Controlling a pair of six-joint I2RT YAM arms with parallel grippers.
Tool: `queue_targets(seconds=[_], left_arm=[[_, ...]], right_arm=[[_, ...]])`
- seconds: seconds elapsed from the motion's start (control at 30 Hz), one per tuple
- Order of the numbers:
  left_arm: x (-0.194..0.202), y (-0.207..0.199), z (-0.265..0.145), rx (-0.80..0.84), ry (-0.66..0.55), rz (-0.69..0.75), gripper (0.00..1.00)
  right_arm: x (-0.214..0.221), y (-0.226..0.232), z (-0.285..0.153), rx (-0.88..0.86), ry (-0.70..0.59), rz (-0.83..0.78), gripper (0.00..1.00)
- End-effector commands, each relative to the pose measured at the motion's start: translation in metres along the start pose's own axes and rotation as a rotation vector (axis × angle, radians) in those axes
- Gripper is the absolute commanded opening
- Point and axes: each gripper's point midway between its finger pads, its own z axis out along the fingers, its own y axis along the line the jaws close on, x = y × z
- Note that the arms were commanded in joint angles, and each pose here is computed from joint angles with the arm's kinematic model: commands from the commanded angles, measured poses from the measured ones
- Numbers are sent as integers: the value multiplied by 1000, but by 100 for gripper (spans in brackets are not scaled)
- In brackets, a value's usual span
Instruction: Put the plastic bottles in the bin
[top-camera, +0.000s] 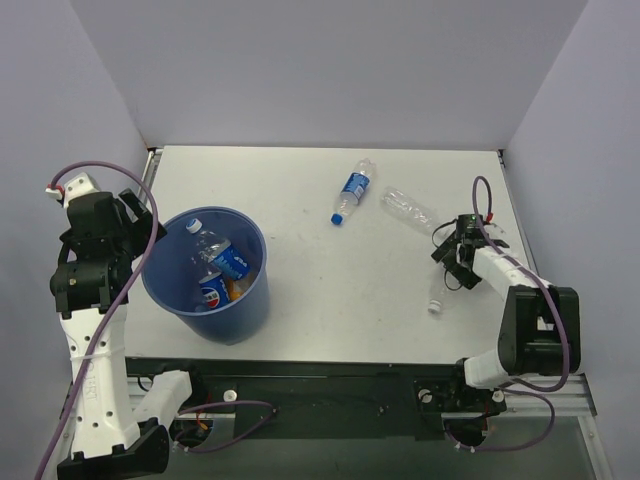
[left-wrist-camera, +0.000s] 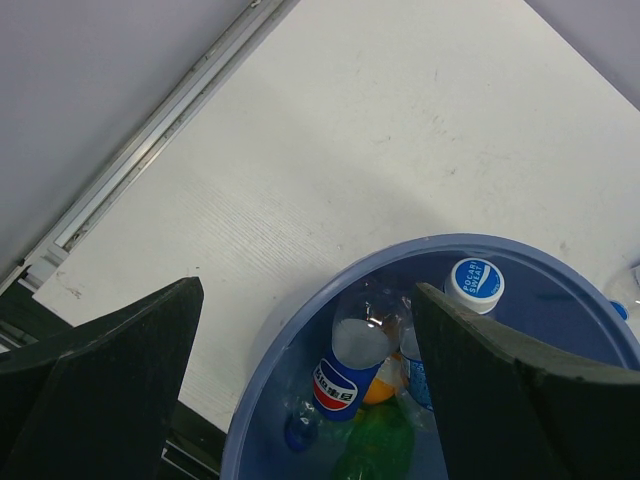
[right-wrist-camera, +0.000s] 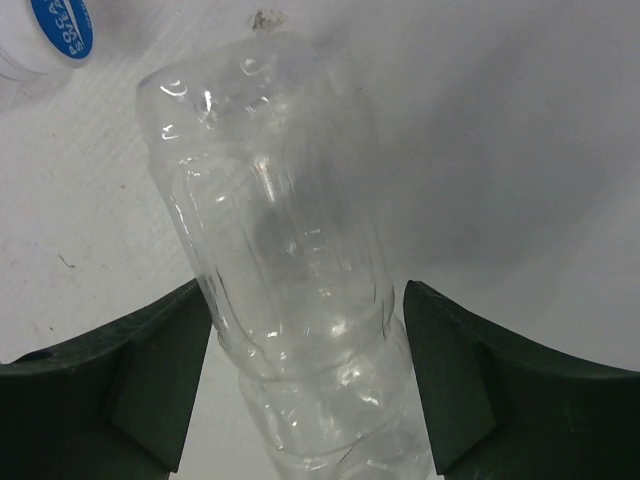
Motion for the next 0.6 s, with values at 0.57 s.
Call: queue_targets(seconds=[0.57], left_arm=[[-6,-12,5,55,-28,-22,97]], right_arm=[[-64,182,-267,-859,-417,-9,38]])
